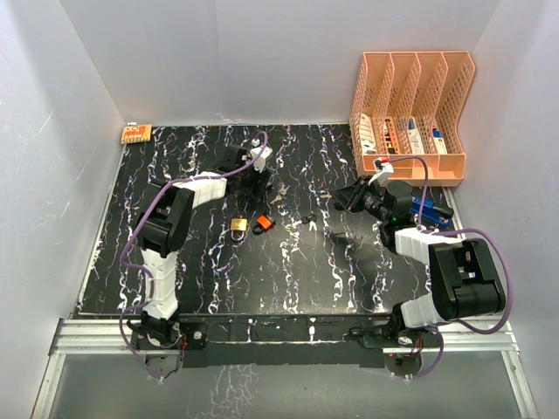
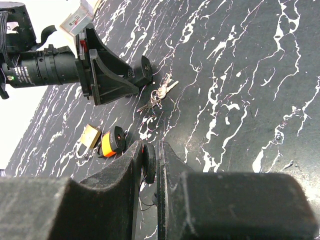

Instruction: Unlock with the key

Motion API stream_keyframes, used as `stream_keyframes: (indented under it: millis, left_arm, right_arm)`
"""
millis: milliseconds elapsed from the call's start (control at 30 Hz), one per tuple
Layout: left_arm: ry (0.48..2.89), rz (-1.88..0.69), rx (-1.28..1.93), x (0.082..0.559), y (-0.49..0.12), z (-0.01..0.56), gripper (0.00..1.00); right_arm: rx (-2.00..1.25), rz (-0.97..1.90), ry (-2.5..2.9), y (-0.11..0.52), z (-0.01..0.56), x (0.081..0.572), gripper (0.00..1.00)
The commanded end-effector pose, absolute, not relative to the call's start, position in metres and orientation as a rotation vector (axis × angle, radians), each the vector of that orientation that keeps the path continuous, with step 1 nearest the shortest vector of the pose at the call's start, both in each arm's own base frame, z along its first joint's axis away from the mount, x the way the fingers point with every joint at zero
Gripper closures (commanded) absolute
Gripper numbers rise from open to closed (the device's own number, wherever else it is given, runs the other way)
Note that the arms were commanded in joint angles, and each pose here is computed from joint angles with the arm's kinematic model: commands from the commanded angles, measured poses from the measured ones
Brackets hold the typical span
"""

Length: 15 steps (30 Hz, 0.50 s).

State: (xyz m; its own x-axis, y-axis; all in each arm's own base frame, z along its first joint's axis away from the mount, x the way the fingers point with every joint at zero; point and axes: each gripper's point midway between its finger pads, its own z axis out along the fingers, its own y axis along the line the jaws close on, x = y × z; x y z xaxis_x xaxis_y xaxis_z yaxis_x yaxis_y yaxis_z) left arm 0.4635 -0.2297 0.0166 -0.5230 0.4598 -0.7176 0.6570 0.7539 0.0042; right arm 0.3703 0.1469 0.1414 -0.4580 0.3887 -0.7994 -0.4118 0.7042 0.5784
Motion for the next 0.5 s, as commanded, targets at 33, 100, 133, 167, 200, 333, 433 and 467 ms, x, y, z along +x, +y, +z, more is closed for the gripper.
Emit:
stream_keyframes:
  millis: [33,100,133,167,200,333,433,467]
  left_arm:
    - [2.292,-0.332,0.885,0.4479,-0.2269,-0.0068,0.42]
    - [2.293,-0.334,0.888,0.4482,-0.2279,-0.0087,0.42]
    - [2.292,-0.336,0.888,0.4488,-0.2288,-0.0085,0.42]
    - [2.292,-0.338,0.89,0.449,-0.229,-0.0094,0.42]
    - [2.29,-0.339,0.89,0.4498,-0.2295,-0.0091,0.42]
    - [2.289,-0.345,0.897,0.4506,-0.2308,-0.0106,0.4]
    - [2.289,-0.346,0.901,0.4509,-0.232,-0.0121,0.39]
    - [2.29,-0.348,0.902,0.451,-0.2322,-0.0131,0.39]
  right_arm:
    - [-0.077,0.921,1.733,0.1521,0.1697,0.3821,1.0]
    - [-0.08,0.924,1.734,0.1528,0.1692,0.3819,1.0]
    - [-0.08,0.924,1.735,0.1529,0.1689,0.3821,1.0]
    - [-0.079,0.924,1.735,0.1529,0.1685,0.3825,1.0]
    - [-0.079,0.924,1.736,0.1529,0.168,0.3826,1.0]
    - [-0.081,0.924,1.737,0.1536,0.1679,0.3827,1.0]
    - [-0.083,0.924,1.739,0.1537,0.1669,0.3832,1.0]
    - [-0.084,0.924,1.739,0.154,0.1668,0.3831,1.0]
